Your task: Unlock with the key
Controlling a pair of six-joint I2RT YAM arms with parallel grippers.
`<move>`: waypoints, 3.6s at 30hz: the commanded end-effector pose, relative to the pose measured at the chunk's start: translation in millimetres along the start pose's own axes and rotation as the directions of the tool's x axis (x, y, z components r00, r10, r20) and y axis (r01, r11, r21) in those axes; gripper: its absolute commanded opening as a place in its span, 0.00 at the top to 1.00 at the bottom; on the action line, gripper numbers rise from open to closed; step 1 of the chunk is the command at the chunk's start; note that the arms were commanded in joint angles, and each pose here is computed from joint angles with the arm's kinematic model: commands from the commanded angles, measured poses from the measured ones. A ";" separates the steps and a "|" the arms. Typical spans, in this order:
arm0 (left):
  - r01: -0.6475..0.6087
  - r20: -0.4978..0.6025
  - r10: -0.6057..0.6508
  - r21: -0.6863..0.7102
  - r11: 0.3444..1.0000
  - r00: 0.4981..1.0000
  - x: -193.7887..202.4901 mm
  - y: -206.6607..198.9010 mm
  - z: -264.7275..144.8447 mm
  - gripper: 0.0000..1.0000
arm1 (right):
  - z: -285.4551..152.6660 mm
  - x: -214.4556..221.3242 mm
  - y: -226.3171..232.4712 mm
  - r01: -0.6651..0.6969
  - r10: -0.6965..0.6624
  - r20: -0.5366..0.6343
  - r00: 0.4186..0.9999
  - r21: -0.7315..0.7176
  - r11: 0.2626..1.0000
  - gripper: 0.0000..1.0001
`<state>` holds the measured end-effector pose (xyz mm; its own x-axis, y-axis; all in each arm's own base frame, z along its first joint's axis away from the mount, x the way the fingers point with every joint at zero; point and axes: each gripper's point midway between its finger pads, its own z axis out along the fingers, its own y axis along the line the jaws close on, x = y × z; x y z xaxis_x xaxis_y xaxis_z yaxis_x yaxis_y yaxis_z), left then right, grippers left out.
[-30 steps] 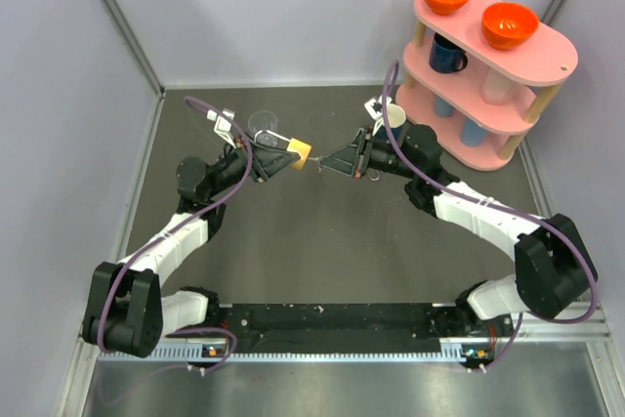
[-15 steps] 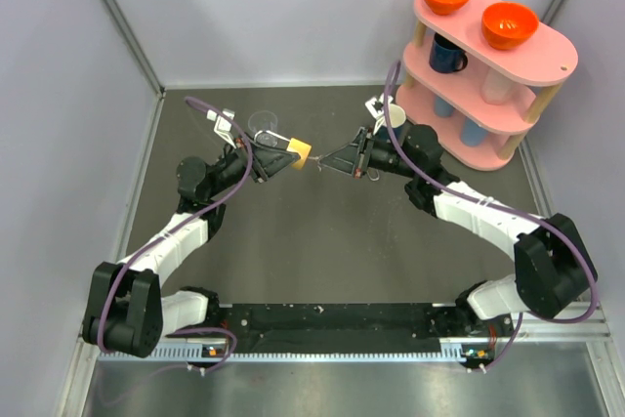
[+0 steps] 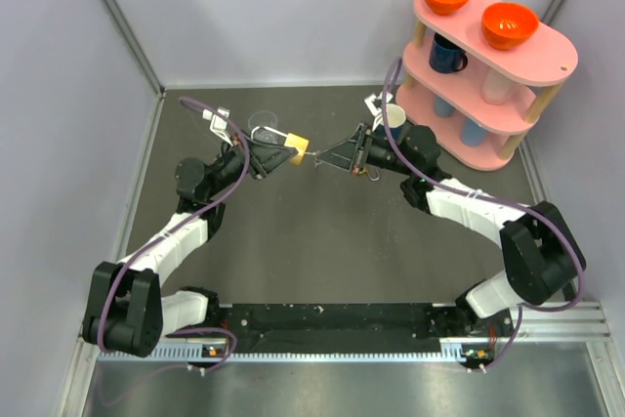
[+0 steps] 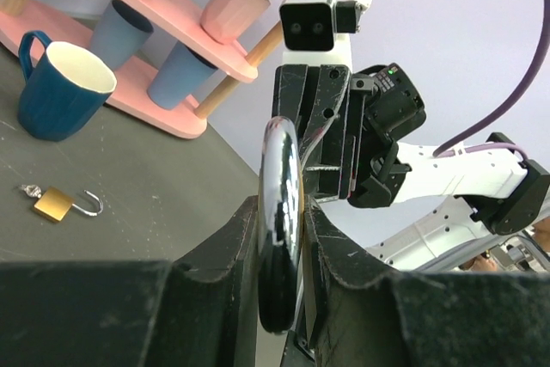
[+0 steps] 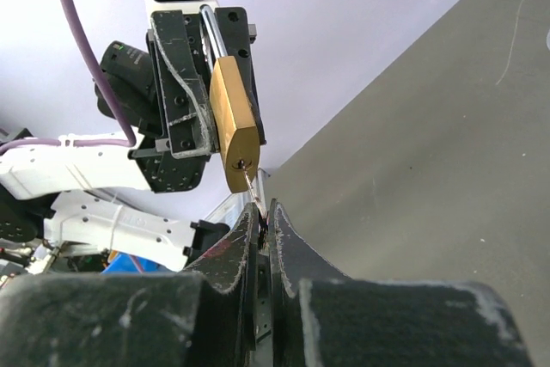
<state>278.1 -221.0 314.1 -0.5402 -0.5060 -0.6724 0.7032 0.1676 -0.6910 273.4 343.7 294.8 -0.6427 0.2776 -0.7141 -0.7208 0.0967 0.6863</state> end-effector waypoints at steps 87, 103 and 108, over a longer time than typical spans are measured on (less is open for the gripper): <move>0.021 0.169 -0.020 -0.002 1.000 0.985 -25.6 -0.6 -0.3 1.00 | 21.4 34.5 20.8 -0.049 0.050 0.001 0.999 -0.189 0.981 1.00; 0.039 0.140 -0.035 -0.026 0.999 0.990 -20.4 5.6 0.0 1.00 | 23.1 30.7 34.5 -0.019 0.022 0.011 1.000 -0.236 0.972 1.00; 0.014 0.104 -0.011 -0.026 1.000 0.994 -12.7 6.5 0.3 1.00 | 21.1 24.6 40.1 -0.021 0.029 0.026 0.999 -0.256 0.966 1.00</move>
<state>293.8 -212.6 301.9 -0.5659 -0.6007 -0.5647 0.6046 0.1633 -0.7796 257.4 371.8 267.8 -0.7198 0.2949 -0.6284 -0.6633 -0.0253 0.7479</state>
